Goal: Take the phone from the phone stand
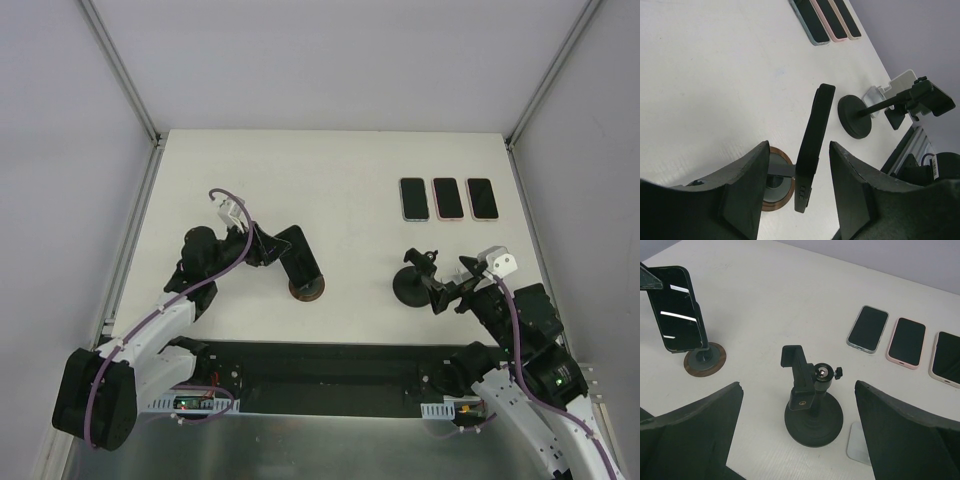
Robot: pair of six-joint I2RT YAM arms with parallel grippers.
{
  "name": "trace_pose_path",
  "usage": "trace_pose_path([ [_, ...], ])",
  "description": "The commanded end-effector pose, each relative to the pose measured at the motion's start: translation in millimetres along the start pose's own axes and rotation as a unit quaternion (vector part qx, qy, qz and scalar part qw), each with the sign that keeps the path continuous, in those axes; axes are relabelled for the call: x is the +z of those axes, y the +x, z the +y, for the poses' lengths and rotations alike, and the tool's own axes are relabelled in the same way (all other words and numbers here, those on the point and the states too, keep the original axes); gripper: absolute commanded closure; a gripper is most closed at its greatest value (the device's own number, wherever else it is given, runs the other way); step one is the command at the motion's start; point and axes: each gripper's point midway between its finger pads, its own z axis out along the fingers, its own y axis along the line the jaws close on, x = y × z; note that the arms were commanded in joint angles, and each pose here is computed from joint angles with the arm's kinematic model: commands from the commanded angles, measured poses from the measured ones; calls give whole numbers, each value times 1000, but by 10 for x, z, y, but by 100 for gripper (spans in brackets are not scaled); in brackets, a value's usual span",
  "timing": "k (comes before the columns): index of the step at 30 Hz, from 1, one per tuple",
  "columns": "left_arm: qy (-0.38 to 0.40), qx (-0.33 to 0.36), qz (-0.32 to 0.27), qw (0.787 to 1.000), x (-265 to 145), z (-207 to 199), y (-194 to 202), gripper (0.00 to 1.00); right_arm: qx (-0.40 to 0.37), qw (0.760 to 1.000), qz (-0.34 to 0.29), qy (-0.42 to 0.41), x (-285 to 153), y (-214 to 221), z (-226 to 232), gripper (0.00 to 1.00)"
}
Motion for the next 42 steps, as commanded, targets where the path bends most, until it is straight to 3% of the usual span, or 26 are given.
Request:
trace_pose_path([
  [1, 39, 40, -38, 998, -11, -231, -279, 50, -5, 1000, -19, -15, 21, -100, 49, 4],
  [6, 43, 42, -37, 998, -3, -242, -287, 56, -5, 1000, -17, -16, 26, -91, 52, 4],
  [22, 56, 58, -57, 995, -54, -346, -382, 100, -6, 1000, -6, -29, 55, -54, 101, 4],
  [42, 93, 42, -124, 987, -358, -853, -827, 100, -3, 995, 4, -97, 87, -212, 341, 4],
])
